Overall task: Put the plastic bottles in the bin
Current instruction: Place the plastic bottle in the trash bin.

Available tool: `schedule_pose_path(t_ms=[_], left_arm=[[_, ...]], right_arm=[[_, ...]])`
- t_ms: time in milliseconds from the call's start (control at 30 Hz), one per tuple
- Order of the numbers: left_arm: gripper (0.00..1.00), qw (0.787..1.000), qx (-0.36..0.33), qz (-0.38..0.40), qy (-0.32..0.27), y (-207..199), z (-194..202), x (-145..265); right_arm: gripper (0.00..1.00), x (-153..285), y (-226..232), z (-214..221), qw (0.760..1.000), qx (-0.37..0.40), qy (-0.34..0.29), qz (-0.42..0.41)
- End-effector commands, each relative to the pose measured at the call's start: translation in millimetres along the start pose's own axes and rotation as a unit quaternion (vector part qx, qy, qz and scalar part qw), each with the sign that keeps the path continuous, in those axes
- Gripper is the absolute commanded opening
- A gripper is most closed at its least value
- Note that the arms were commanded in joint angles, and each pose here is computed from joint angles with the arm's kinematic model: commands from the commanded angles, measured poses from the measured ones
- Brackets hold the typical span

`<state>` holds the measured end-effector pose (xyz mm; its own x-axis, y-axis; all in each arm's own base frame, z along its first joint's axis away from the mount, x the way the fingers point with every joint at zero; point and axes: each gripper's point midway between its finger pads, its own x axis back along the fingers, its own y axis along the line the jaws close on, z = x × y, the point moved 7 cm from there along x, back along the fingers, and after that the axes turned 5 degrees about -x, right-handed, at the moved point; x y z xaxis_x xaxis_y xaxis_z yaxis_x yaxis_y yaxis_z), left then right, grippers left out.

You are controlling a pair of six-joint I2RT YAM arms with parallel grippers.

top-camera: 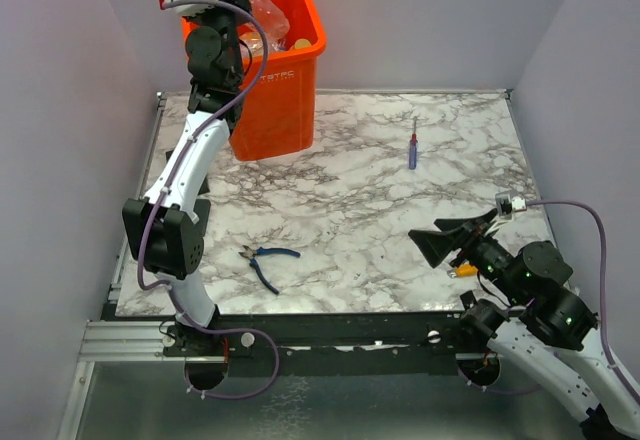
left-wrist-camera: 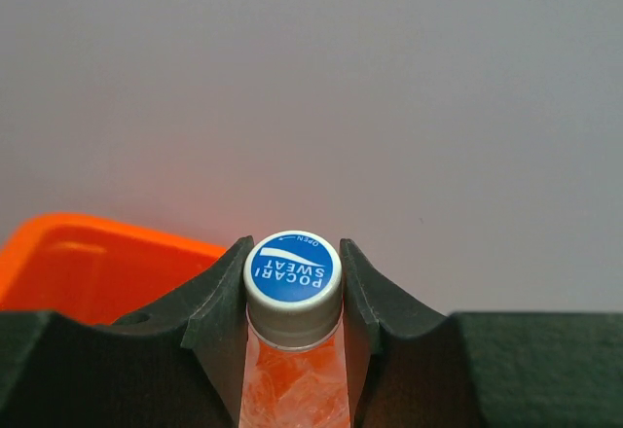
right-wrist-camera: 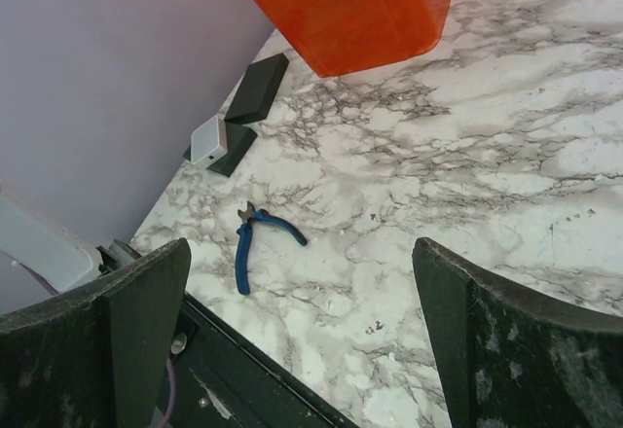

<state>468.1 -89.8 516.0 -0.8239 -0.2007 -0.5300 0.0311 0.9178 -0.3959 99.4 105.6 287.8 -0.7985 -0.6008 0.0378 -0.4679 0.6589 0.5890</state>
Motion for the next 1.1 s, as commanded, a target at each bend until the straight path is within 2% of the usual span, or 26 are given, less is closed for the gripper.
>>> schedule_pose_path(t_ms=[0,100,233,367,467,567,733,800,900,967,1067], left_arm=[[0.0,0.988,0.072,0.107,0.09,-32,18,1],[0.0,0.984,0.039,0.071,0.158,-27,36,-1],[0.0,0.976,-0.036,-0.012,0.213,1,60,9],[0.0,0.96,-0.106,-0.069,0.249,25,78,19],[0.0,0.949,-0.155,-0.109,0.254,41,83,24],[0.0,0.944,-0.172,-0.132,0.247,51,86,22],[0.0,0.967,-0.107,-0.087,0.216,35,95,3],[0.0,0.98,-0.063,-0.064,0.175,23,92,-7],[0.0,0.997,-0.022,-0.023,0.071,7,84,-12],[0.0,0.998,-0.04,-0.025,0.045,5,94,-15],[0.0,0.996,-0.055,-0.046,0.058,10,113,-21]], right_arm=[[1.0,-2,-10,5,0.999,0.024,0.004,0.022],[1.0,-3,-10,4,0.999,0.033,0.005,0.025],[1.0,-7,-12,7,0.999,0.036,0.012,0.031],[1.0,-10,-14,10,0.998,0.039,0.023,0.038],[1.0,-11,-15,10,0.998,0.04,0.028,0.046],[1.0,-12,-16,10,0.998,0.039,0.029,0.05],[1.0,-13,-18,12,0.997,0.037,0.03,0.055],[1.0,-13,-18,12,0.997,0.036,0.03,0.057],[1.0,-13,-20,11,0.997,0.035,0.026,0.064],[1.0,-14,-21,12,0.997,0.035,0.023,0.066],[1.0,-14,-21,12,0.997,0.036,0.023,0.069]])
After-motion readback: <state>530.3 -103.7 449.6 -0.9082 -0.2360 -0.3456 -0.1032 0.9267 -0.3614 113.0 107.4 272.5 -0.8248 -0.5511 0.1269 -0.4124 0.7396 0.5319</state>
